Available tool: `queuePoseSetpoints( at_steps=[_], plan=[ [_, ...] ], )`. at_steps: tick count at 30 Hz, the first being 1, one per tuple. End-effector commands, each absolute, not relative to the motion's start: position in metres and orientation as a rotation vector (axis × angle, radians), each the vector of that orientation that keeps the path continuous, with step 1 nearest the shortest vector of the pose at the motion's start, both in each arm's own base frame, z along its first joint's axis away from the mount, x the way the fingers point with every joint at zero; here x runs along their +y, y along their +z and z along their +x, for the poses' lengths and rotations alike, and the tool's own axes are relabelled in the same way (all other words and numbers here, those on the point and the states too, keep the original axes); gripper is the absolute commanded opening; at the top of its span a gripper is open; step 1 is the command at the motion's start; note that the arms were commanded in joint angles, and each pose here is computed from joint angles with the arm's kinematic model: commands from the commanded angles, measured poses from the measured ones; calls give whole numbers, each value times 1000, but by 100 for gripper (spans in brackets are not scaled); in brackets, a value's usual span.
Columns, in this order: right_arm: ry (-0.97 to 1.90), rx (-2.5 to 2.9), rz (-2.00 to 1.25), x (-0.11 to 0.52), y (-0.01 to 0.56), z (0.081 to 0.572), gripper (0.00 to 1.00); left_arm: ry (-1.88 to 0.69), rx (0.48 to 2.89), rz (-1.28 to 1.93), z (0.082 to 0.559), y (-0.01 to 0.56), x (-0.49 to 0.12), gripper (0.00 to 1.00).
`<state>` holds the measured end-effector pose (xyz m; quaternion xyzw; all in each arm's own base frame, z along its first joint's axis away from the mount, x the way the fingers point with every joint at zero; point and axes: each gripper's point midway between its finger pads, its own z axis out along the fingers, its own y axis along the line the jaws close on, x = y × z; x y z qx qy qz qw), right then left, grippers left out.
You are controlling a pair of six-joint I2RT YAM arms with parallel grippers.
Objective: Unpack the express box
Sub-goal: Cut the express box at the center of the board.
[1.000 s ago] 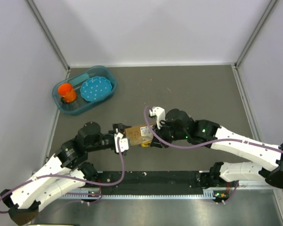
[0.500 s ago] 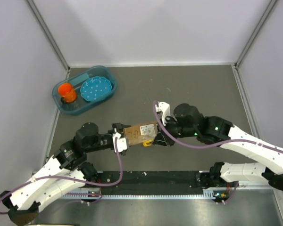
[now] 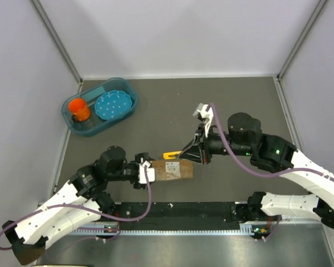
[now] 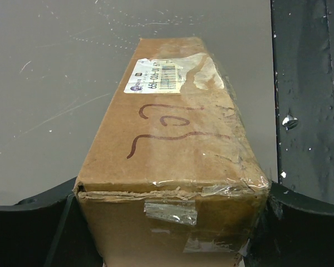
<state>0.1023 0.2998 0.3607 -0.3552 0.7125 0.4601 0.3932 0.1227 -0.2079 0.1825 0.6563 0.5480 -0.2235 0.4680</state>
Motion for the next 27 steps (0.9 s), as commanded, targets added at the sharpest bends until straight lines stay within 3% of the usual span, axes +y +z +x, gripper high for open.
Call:
queuePoseSetpoints(
  at_steps=[1,27],
  plan=[
    [1227,1834,-886,314,354,103,0,-555,1231,1580,125,209,-219,20],
    [1448,2004,-745,329,308,113,0,-393,1228,1757,140,220,-225,22]
  ],
)
